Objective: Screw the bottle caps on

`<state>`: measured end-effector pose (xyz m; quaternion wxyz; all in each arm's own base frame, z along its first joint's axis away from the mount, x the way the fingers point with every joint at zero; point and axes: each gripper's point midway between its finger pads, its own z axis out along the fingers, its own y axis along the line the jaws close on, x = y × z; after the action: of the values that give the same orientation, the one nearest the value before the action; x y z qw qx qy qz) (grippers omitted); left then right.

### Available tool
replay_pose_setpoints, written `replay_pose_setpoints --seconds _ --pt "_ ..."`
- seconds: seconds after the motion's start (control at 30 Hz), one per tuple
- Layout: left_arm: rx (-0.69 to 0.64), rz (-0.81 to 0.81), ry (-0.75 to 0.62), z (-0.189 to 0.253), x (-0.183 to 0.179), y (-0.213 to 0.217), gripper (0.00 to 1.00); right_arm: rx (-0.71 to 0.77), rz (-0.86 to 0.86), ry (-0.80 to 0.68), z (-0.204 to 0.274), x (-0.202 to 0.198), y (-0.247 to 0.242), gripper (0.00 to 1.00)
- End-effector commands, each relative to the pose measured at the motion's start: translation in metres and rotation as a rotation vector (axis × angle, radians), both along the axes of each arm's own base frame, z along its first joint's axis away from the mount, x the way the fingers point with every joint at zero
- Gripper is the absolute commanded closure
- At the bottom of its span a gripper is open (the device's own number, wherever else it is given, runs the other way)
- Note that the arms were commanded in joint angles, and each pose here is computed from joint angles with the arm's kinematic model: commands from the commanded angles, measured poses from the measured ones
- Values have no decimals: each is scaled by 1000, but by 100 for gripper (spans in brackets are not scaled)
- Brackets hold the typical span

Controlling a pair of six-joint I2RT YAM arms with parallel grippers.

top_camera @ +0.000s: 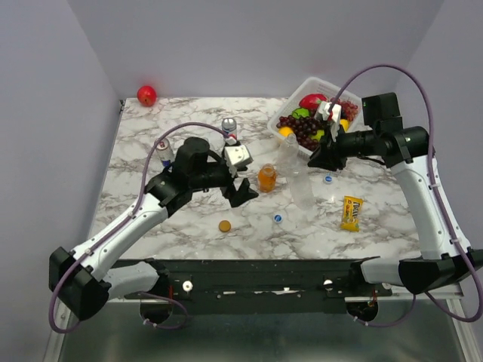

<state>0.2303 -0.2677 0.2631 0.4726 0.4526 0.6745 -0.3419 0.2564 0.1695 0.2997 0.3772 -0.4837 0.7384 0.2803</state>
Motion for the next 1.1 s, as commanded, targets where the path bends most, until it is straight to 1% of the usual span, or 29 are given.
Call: replay_pose_setpoints --seconds 0.0,0.03,0.07,0.13,0.17,0.23,0.3,0.33,0.4,0.47,0.5,0.57,0.67,0.7,0.77,0.83,0.87,0.9,0.93,0.97,1.0,1.03,1.07 --pt "-61 -73 -39 -6 -6 -50 1 118 35 59 32 -19 16 85" --pt "-75 -61 -48 -10 2 -61 1 126 35 56 35 -19 17 85" --pt "-90 -61 -53 -13 2 -71 1 135 37 48 40 -18 18 85" --pt "-108 -25 -16 -26 15 -86 1 135 34 41 42 -16 19 86" --pt "-122 -28 22 -24 16 -93 1 124 23 48 38 -15 18 86" --pt "-89 -37 98 -40 16 -99 1 65 -36 45 25 -8 8 82" --pt "-85 -30 95 -43 13 -95 1 -6 -24 42 1 -11 -1 79" --pt "-105 -26 47 -30 12 -89 1 -28 -19 24 -5 -17 -6 77" --pt "-96 2 0 -27 12 -78 1 -64 -11 -16 -17 -17 -12 70" --pt "-86 11 -106 -8 11 -63 1 -75 7 -23 -30 -22 -14 67" --pt "-85 22 -133 -2 11 -58 1 -75 27 -32 -34 -22 -12 63" --pt "-97 46 -196 22 9 -45 1 -74 35 -27 -41 -16 -10 60" --pt "-101 147 -254 51 15 -20 1 -71 81 -19 -47 -8 3 56" --pt "-101 207 -257 57 20 -11 1 -83 103 -34 -49 -6 7 53" --pt "-115 282 -273 77 22 8 1 -109 168 -65 -53 -9 23 51" --pt "-119 396 -282 90 35 32 1 -171 227 -96 -67 -7 32 45" --pt "-142 441 -292 102 40 41 1 -190 256 -114 -72 -7 39 43" --pt "-154 516 -301 111 52 58 1 -220 325 -114 -85 -13 52 40" --pt "-182 563 -306 120 58 69 1 -257 344 -124 -94 -12 55 38" --pt "-201 596 -321 130 62 77 1 -278 370 -132 -102 -13 61 36" --pt "-213 630 -333 135 67 86 1 -313 434 -139 -115 -21 71 32" --pt "-233 665 -358 144 72 98 1 -370 443 -132 -131 -18 73 29" --pt "-238 709 -376 149 76 109 1 -391 453 -142 -140 -15 79 27"
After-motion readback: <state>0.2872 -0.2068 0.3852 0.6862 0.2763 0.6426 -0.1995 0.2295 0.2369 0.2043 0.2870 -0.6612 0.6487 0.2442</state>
